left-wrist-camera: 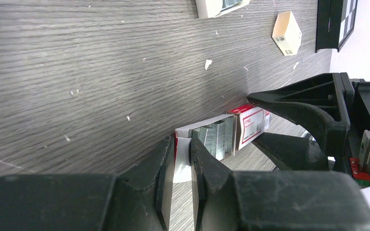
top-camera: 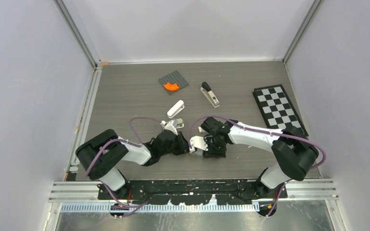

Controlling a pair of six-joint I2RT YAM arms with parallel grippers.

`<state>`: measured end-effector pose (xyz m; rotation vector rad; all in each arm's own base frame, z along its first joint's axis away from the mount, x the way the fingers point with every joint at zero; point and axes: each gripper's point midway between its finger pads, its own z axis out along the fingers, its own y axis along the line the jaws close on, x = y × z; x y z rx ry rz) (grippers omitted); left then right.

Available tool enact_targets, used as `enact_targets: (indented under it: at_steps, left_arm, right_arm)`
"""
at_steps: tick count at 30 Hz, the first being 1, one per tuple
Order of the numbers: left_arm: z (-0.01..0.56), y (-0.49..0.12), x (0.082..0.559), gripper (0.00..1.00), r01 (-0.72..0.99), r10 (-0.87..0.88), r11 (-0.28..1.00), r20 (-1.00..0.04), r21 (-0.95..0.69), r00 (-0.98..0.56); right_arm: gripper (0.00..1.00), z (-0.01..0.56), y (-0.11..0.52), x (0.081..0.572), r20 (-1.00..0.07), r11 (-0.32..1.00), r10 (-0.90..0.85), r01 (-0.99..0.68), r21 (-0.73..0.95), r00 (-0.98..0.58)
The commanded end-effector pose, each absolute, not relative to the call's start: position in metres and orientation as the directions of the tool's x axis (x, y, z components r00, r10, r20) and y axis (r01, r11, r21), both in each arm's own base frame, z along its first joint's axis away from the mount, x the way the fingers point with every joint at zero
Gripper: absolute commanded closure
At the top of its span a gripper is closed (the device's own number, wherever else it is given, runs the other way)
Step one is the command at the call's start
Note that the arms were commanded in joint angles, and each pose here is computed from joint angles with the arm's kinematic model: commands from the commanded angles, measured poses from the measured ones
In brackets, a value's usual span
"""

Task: Unload the staples from the stapler
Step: Close the staple box at the center of the board.

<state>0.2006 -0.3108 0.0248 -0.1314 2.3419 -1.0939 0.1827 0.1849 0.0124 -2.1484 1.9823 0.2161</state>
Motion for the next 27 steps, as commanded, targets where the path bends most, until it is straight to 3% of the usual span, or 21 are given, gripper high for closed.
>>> enact_targets:
  at_steps: [1, 27]
  left_arm:
    - [0.013, -0.312, 0.197, 0.8, 0.159, -0.247, 0.69, -0.436, -0.706, -0.865]
    - [0.013, -0.311, 0.203, 0.82, 0.063, -0.37, 0.644, -0.382, -0.763, -0.847]
  right_arm:
    - [0.47, -0.003, 0.185, 0.197, -0.236, -0.1, -0.964, -0.989, -0.11, 0.124]
    - [0.48, -0.007, 0.195, 0.18, -0.253, -0.148, -0.954, -0.987, -0.06, 0.158]
